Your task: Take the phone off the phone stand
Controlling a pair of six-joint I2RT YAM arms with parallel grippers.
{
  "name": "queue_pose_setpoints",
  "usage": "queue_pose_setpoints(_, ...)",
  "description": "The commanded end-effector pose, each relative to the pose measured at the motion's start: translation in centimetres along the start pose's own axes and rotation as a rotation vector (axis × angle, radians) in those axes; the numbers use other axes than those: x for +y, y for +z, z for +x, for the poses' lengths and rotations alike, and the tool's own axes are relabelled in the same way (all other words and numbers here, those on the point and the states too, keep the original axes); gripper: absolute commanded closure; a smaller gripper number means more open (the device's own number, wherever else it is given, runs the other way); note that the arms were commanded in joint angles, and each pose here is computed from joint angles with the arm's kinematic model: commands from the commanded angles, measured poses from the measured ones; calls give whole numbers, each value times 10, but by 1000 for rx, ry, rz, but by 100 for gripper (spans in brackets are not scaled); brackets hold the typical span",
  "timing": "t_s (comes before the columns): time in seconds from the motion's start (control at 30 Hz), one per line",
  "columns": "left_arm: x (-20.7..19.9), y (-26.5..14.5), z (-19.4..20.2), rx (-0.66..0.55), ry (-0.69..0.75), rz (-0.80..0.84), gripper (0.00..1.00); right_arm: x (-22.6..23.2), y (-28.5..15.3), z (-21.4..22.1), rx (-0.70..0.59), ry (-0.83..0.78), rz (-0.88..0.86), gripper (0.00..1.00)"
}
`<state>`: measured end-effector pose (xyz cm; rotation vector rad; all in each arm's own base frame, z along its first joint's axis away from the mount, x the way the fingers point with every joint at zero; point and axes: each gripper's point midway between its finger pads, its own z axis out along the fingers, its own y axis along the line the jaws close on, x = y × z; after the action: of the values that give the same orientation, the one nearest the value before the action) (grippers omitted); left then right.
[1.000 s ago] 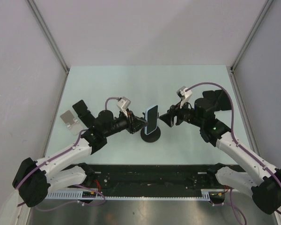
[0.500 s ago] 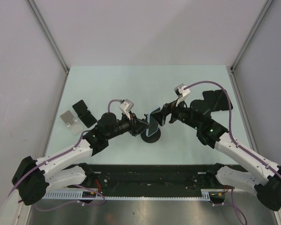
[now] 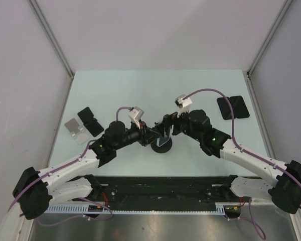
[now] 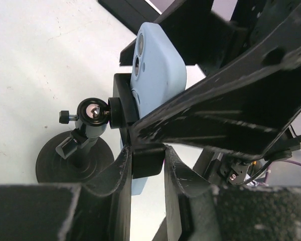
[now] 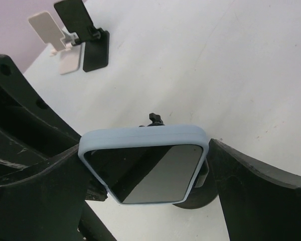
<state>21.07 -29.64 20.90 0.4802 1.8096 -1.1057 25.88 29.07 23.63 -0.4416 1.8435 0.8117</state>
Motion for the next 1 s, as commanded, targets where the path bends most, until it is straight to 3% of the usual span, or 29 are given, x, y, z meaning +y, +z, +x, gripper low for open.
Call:
queue_pose_setpoints(0.0,-2,1,-14,-51,-8,-9,100,1,10,-9,-32,-23,50,0)
queue_pose_setpoints(0.1,-2,1,-15,-54,-8,-12,100,6,13,0,-7,-37,35,18)
queue_pose_setpoints(0.2,0,-1,-16,-62,-6,-21,100,5,12,3,9,-52,37,73)
queue_pose_setpoints(0.23,0,-1,-17,-64,-6,-21,100,5,10,4,12,-64,37,100)
queue_pose_setpoints(0.63,12,-17,-24,-68,-39,9,100,-6,-19,-4,70,-132,-135,100)
queue_pose_setpoints(0.97,39,-18,-12,-50,-73,-93,100,11,-26,-8,70,-117,-282,100)
